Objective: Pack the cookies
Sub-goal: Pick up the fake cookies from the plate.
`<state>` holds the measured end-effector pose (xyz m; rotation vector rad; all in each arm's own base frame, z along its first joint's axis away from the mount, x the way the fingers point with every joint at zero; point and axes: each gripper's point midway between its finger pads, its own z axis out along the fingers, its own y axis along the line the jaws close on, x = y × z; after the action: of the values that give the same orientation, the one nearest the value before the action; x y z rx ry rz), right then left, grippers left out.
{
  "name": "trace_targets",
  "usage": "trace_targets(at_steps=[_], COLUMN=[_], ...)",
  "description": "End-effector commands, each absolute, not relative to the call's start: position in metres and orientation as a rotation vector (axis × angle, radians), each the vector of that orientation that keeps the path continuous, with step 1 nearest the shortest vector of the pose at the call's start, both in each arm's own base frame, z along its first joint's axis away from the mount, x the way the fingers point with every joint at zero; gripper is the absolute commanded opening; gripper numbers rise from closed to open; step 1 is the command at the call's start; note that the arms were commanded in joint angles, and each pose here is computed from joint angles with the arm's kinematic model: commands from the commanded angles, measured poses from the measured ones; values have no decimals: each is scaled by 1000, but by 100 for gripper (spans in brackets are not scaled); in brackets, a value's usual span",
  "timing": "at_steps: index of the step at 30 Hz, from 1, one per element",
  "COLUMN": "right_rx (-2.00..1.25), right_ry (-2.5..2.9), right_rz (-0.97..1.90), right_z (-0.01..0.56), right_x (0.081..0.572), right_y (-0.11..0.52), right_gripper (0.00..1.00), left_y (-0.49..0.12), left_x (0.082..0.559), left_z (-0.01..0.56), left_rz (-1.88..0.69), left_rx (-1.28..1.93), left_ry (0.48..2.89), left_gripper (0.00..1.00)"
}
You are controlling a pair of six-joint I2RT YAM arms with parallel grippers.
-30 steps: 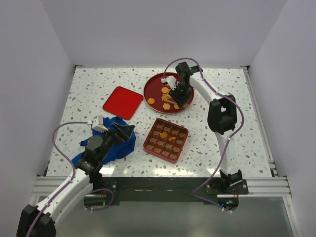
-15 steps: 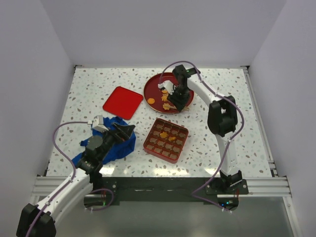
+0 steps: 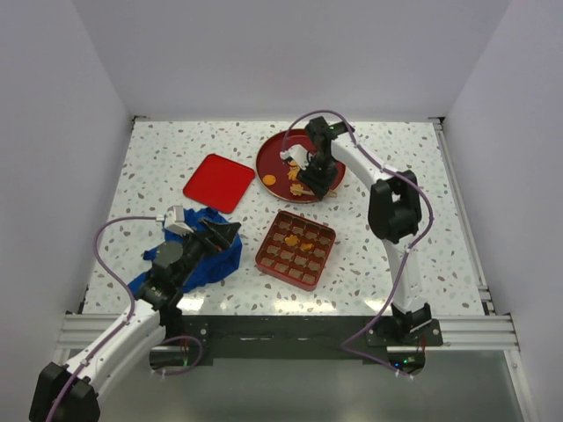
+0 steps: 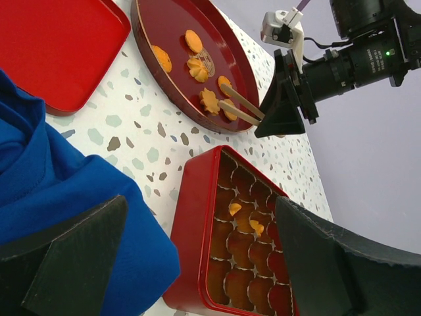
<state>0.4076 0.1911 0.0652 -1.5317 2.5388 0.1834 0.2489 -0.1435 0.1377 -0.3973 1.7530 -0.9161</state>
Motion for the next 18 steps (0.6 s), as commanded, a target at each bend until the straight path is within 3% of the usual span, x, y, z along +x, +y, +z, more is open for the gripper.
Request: trace_targets(at_steps=[1, 18], right_rx=[-1515, -1497], right_ry=[2544, 2555], right_rz=[150, 137], right_z=[62, 58], right_x=[416, 420], right_y=[193, 197], right_gripper=[44, 46], left_y=[-142, -142], left_x=[254, 253], left_z=[156, 154], left_rz=[-924, -919], left_rx=[-380, -381], left_ry=[1690, 1693], left_gripper=[100, 100])
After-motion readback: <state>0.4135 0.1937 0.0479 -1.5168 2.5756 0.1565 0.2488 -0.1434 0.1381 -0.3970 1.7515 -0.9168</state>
